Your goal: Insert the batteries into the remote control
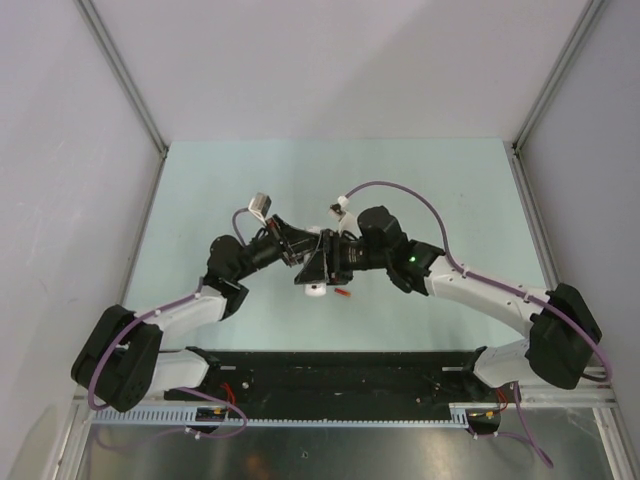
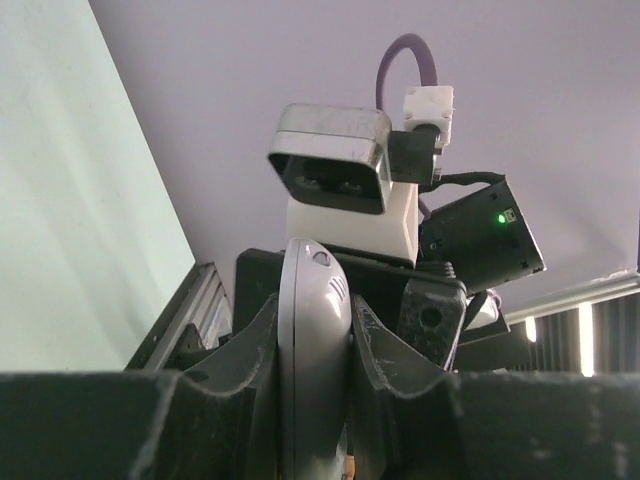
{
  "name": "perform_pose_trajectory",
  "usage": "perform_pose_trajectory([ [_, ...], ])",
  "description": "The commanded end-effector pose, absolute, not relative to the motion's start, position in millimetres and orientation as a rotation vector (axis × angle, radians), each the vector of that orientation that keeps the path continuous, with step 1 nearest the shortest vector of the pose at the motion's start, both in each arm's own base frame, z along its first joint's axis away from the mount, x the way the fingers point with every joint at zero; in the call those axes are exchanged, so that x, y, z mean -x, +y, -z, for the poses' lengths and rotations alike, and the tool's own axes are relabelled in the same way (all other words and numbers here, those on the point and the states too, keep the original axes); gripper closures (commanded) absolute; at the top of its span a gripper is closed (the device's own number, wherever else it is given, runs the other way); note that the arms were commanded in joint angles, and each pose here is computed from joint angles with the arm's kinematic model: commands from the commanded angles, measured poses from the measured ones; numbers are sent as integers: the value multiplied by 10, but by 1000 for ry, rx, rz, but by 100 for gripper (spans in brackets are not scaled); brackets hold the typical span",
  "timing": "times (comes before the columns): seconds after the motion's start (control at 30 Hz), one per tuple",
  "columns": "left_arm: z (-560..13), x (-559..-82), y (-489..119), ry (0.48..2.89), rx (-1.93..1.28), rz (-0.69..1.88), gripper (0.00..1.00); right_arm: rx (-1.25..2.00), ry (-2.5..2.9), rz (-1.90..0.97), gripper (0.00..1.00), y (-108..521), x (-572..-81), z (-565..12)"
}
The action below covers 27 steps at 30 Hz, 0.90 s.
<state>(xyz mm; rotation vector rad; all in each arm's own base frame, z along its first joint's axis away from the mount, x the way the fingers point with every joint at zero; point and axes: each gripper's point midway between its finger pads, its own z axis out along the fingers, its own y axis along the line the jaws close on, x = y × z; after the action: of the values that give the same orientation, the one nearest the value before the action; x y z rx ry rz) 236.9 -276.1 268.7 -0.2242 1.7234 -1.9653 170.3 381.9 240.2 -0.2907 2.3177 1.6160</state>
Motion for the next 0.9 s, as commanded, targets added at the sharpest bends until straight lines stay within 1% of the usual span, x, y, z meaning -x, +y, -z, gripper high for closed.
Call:
perform_pose_trajectory([
  [0.0,-2899,-2297,-2790,1657,187,1996,100,324,2293,-1592,45,3857,-1717,-2449],
  [0.1,-2857,-2303,-2768,1666,197,1988,100,311,2283,-1561,39,3744,-1761,-2514],
  [0.17,-2857,-2323,-2744,1662,204,1981,100,321,2261,-1544,37,3669,-1771,-2587],
  [0.2,-2856,-2328,-2730,1660,202,1978,100,316,2276,-1524,34,3616,-1777,-2589],
  [0.3,-2862,-2395,-2657,1649,215,1958,100,337,2275,-1433,28,3458,-1806,-2664],
  [0.4,-2862,-2428,-2610,1645,219,1948,100,347,2279,-1342,26,3272,-1811,-2724],
  [0.47,-2846,-2471,-2568,1642,224,1931,100,338,2249,-1274,25,3187,-1872,-2836],
  [0.5,-2832,-2495,-2551,1644,232,1922,100,339,2276,-1232,25,3137,-1844,-2804],
  [0.53,-2825,-2507,-2541,1642,236,1915,100,354,2232,-1191,25,3132,-1869,-2923],
  [0.6,-2775,-2537,-2541,1650,236,1888,100,373,2232,-1135,25,3150,-1821,-2945],
  [0.67,-2710,-2583,-2537,1667,250,1852,100,424,2197,-1077,25,3288,-1763,-3044],
  [0.73,-2666,-2607,-2538,1680,248,1817,100,432,2222,-957,26,3370,-1802,-2938],
  [0.77,-2637,-2639,-2527,1682,247,1779,100,455,2200,-946,27,3458,-1755,-3018],
  [0.87,-2527,-2675,-2521,1731,270,1704,100,443,2220,-854,28,3577,-1808,-2932],
])
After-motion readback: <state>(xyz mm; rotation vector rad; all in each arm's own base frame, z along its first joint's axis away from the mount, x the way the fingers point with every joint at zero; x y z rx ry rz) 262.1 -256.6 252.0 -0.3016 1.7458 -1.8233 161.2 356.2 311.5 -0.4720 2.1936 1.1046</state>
